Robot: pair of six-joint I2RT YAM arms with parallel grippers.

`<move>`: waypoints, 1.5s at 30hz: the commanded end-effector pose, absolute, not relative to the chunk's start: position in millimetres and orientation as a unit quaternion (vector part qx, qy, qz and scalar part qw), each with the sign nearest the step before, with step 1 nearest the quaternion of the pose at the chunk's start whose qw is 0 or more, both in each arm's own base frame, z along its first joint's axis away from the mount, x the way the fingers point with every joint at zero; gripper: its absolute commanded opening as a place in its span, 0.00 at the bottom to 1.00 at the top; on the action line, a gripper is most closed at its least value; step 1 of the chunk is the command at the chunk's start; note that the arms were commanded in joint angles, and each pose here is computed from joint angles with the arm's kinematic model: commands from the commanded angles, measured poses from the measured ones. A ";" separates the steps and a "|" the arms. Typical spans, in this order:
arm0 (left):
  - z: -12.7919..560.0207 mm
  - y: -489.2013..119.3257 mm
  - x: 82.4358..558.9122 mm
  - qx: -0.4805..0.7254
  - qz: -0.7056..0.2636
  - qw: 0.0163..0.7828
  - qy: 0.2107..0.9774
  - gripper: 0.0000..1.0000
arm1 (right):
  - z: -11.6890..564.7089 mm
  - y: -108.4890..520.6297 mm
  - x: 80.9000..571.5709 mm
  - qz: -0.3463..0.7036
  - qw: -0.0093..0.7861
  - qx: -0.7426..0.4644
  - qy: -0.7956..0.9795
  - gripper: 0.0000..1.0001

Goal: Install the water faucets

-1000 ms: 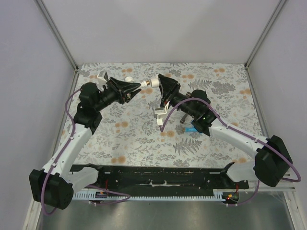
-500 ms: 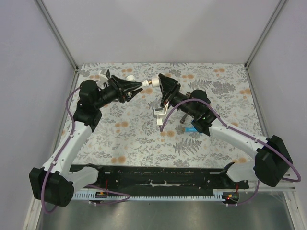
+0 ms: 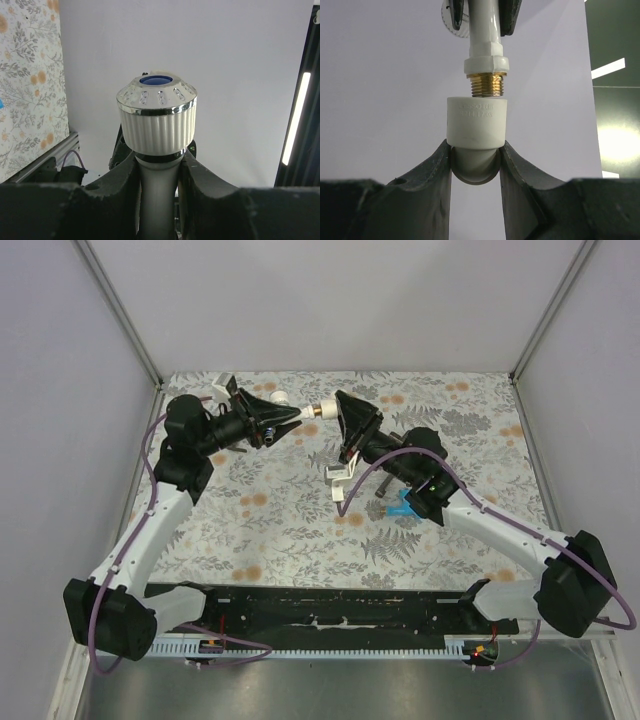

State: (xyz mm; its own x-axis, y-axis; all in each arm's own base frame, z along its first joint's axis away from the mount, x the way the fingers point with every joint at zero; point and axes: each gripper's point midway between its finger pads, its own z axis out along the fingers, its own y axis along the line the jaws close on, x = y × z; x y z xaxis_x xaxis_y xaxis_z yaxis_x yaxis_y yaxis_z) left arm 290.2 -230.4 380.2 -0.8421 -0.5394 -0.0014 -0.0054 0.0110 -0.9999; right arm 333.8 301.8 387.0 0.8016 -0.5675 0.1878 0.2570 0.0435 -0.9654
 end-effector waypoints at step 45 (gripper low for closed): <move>393.0 -244.4 280.2 -0.148 -0.671 0.243 0.685 0.02 | 398.2 307.6 294.5 -0.173 0.712 -0.661 0.162 0.00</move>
